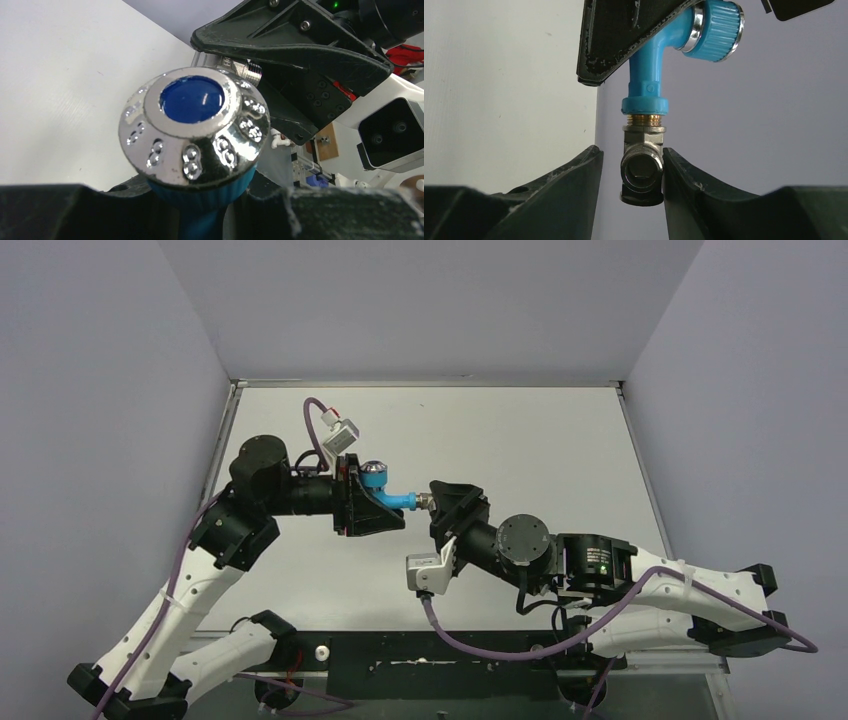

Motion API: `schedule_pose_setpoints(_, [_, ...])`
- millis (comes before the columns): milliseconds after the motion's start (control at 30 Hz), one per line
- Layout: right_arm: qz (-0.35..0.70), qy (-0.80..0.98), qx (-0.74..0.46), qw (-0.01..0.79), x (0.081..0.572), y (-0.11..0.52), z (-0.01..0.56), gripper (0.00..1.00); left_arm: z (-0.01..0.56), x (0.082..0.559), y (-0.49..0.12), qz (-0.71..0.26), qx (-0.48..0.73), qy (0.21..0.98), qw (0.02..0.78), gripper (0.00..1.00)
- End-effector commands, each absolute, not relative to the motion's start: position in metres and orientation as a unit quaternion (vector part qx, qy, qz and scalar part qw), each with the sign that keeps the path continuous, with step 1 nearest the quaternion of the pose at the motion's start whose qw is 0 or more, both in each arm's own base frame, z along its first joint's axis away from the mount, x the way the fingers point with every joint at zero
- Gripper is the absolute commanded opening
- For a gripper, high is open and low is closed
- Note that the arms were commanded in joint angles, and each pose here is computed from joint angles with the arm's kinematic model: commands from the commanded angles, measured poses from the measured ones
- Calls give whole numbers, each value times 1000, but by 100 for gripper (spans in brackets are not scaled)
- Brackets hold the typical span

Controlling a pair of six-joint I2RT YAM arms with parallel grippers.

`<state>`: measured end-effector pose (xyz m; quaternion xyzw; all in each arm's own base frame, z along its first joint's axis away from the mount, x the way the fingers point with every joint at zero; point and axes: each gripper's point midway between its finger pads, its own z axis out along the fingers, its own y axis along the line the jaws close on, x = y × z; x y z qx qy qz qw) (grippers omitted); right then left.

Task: Install the water faucets
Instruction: Screw the water faucet onto the adaptor.

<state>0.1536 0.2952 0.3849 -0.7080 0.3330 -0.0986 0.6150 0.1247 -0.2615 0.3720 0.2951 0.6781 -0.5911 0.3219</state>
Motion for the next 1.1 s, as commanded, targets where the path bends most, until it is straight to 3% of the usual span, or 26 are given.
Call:
schedule_pose_setpoints(0, [-103,353,-672,643,159,292,410,43,402,112,-256,-603,329,634,355,0])
schedule_pose_setpoints(300, [-61,377,-657,650,154,298,415,9,392,115,-251,-570,359,622,398,0])
schedule_pose_setpoints(400, [-23,389,-646,657,148,302,421,2,389,117,-248,-552,378,610,426,0])
schedule_pose_setpoints(1067, [267,496,-567,601,112,330,433,0,395,125,-228,-414,493,514,568,0])
